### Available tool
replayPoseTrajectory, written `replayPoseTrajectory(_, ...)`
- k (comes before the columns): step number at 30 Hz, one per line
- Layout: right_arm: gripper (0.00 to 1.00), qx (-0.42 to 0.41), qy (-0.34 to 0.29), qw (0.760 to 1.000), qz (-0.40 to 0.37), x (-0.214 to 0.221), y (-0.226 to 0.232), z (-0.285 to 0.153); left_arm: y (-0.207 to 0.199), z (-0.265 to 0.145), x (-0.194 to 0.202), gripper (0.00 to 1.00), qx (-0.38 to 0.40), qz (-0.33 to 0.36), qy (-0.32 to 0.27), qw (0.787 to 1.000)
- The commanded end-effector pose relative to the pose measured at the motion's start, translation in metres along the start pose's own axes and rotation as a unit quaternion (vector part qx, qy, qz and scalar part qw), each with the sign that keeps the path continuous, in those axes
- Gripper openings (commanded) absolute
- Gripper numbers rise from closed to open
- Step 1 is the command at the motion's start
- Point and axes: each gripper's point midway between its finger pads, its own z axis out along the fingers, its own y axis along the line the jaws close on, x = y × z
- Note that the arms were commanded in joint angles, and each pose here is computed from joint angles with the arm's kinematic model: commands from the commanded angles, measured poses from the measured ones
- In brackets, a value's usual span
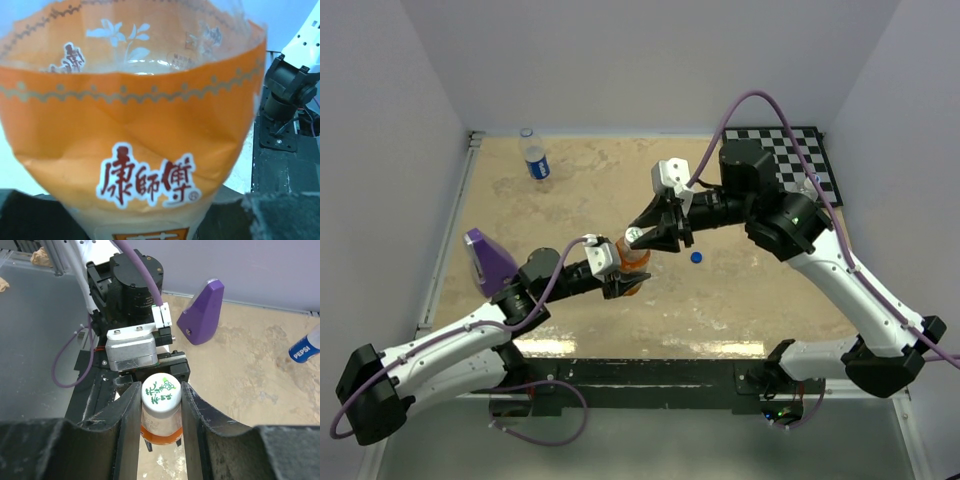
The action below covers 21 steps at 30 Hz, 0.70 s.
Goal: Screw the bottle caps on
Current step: Screw the bottle cap onto the plastic bottle.
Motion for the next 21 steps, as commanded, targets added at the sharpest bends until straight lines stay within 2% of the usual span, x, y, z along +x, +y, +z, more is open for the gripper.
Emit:
replayPoseTrajectory(1, 0.20, 0.041, 0.018, 0.998, 0.050, 0.005, -0.010, -0.004, 0.014, -0.007, -0.056, 0.25, -0.039, 0.049, -0.085, 0.994)
replayPoseTrajectory(5, 0.23, 0.042, 0.016, 0.997, 0.067, 0.007, -0.010, -0.001, 0.015, -0.011, -0.062, 0.25, -0.046, 0.053, -0.102, 0.992)
replayPoseTrajectory(12, 0.20, 0.045, -0.004, 0.995, 0.090, 0.004, -0.012, 0.004, 0.016, -0.012, -0.077, 0.25, -0.067, 0.048, -0.144, 0.986)
replayPoseTrajectory(16, 0.15, 0.054, -0.014, 0.992, 0.115, 0.000, -0.013, 0.005, 0.022, -0.008, -0.082, 0.25, -0.114, 0.054, -0.152, 0.980)
replayPoseTrajectory(21, 0.11, 0.116, -0.011, 0.984, 0.136, 0.003, -0.028, 0.001, 0.041, -0.006, -0.084, 0.23, -0.204, 0.040, -0.143, 0.968)
